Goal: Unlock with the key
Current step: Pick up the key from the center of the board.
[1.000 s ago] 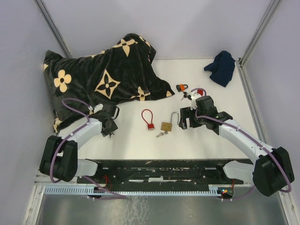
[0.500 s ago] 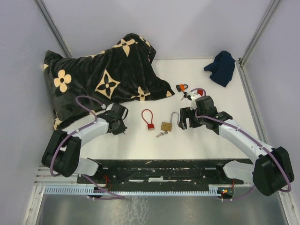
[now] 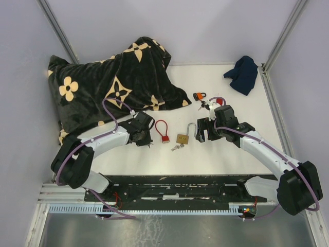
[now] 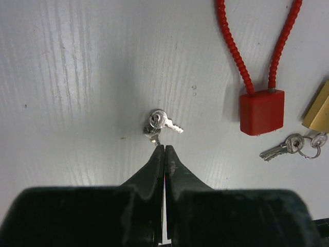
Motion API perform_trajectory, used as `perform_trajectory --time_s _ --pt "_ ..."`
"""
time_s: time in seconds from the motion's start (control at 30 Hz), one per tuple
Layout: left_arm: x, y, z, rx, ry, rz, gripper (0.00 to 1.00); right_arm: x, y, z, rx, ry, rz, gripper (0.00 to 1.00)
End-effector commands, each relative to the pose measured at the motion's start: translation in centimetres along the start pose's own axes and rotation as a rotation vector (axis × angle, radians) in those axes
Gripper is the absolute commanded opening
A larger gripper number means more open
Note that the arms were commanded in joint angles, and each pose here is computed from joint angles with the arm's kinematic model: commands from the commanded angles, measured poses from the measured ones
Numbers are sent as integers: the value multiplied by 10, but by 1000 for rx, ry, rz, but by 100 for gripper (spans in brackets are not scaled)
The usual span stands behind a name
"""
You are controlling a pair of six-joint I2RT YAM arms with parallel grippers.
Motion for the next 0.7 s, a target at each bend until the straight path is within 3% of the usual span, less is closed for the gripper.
perform_trajectory --time_s 0.0,0.13,0.2,0.37,0.67 --pt "25 11 -11 -40 -67 -38 3 9 24 6 10 23 -75 89" --pt "29 12 -12 -33 -83 -49 5 8 25 9 10 45 -78 89" --pt "28 13 -9 -37 -57 -58 16 7 25 9 10 53 -76 89" --pt "19 15 -8 -69 -8 -44 33 7 23 10 8 61 -73 89" --pt "2 25 -10 -241 83 4 36 7 20 10 14 61 -63 89"
Point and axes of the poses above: each gripper's point midway between its finger pads, its own x axis back along the fingers, its own z axis along the line the jaws close on, y = z × x, the point moved 6 cm from there along x, back along the fingers, and after that the axes turned 9 degrees about x, right-handed, at the moved point
